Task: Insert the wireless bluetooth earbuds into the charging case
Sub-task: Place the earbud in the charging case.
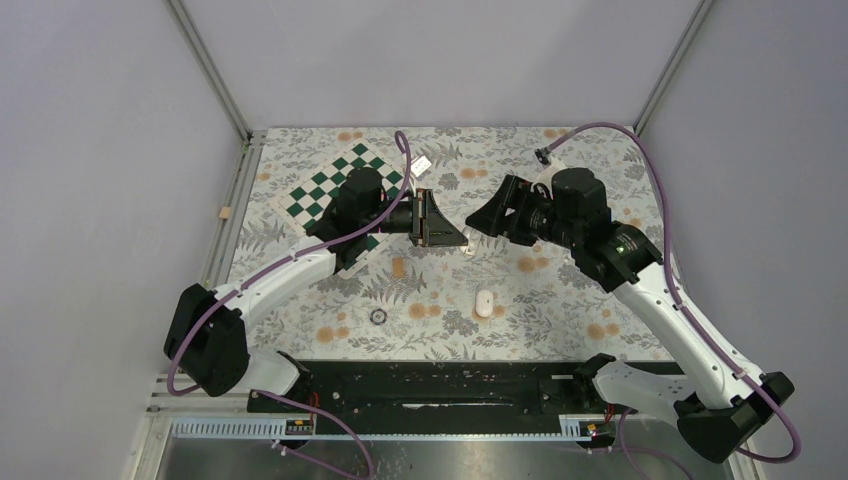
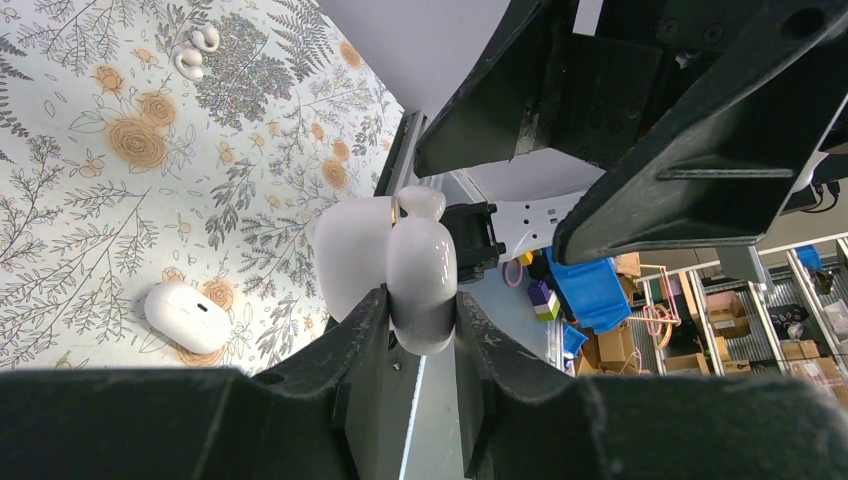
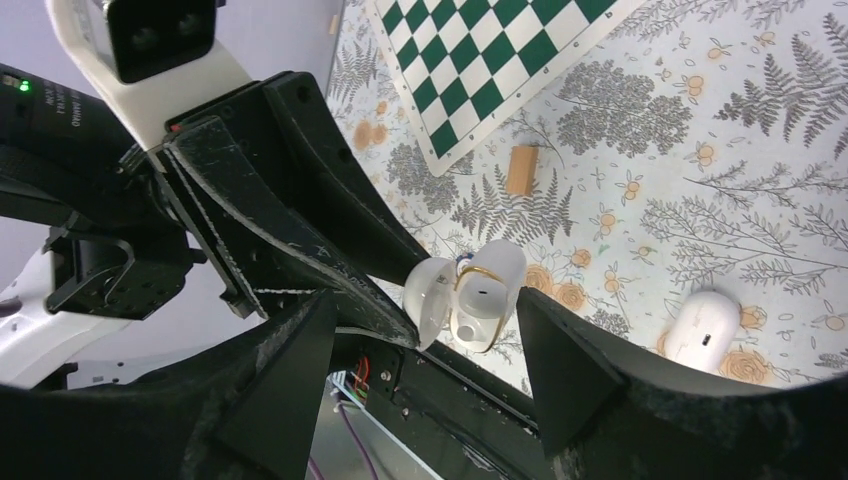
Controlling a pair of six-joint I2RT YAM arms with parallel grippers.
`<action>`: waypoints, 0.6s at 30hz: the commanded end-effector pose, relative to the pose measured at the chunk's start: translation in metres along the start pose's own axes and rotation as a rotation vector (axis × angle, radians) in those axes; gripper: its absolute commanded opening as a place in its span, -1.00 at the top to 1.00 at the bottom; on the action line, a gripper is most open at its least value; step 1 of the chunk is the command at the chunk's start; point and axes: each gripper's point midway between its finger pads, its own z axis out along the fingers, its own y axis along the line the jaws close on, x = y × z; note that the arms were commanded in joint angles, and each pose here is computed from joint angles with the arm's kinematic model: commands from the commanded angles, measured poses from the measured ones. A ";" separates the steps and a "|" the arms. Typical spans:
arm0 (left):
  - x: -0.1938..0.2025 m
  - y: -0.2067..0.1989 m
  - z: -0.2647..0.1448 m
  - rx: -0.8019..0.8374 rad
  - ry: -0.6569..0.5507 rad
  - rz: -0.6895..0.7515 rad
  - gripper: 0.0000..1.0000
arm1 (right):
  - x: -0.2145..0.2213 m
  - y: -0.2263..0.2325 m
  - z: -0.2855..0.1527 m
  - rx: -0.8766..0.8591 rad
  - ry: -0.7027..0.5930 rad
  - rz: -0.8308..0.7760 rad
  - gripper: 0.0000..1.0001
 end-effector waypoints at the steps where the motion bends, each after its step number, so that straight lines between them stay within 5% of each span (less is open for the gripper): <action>1: -0.016 -0.023 -0.004 0.052 -0.044 0.082 1.00 | -0.007 0.020 0.000 -0.088 -0.022 -0.002 -0.49; 18: -0.016 -0.023 -0.004 0.052 -0.045 0.081 1.00 | 0.005 0.019 0.003 -0.108 0.024 0.024 -0.44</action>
